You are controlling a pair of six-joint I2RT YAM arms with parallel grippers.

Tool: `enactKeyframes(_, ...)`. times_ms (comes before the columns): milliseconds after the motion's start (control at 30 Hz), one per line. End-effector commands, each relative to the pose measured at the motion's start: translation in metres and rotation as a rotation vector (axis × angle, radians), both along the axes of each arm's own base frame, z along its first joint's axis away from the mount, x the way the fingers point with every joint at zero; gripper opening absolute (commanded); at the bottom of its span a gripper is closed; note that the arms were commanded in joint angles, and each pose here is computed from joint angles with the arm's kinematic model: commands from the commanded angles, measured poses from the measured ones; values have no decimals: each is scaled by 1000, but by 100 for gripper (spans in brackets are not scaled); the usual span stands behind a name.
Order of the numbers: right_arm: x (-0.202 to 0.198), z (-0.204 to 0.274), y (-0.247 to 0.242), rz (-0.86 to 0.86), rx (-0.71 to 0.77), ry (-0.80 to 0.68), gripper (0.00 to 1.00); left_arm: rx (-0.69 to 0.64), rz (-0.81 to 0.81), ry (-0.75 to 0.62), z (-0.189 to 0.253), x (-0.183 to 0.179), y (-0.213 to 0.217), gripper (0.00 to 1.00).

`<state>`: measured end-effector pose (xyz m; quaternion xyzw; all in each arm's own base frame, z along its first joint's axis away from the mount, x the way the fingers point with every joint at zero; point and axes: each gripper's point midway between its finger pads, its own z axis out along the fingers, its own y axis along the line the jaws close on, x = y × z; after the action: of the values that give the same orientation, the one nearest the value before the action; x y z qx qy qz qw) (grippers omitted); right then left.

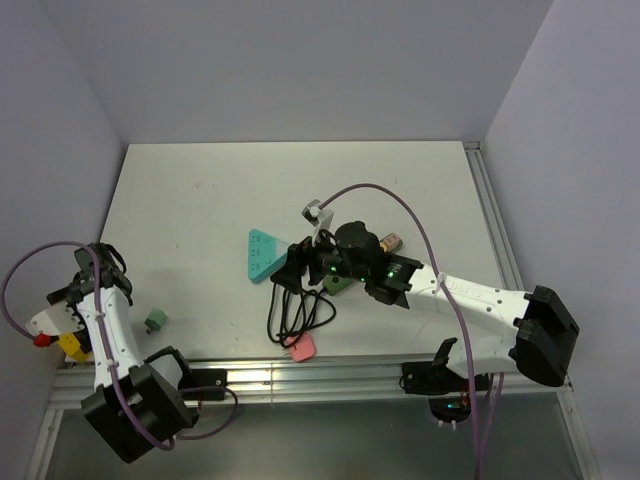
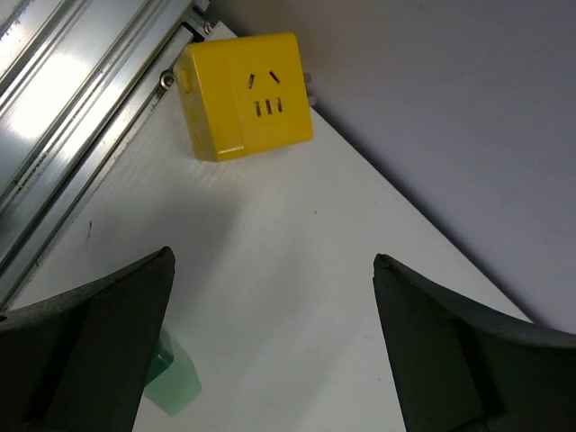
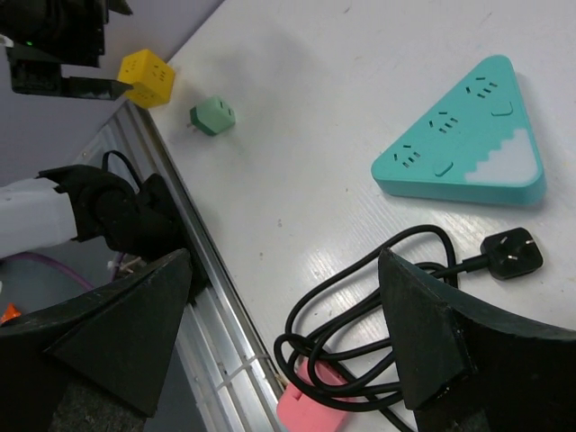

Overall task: Insert the plug
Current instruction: Pick up the plug from the corner of the board.

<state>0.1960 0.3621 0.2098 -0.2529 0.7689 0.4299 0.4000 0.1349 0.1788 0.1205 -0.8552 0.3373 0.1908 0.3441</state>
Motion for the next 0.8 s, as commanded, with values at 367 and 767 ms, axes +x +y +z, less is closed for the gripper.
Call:
enactKeyframes(367,-2,14,3,45,80,8,91,-148,87,-31,-36,-10,58,97)
enactKeyframes(767,-16,25,-9,82,149,-20,90,-319,90,-51,-74,-1,68,90)
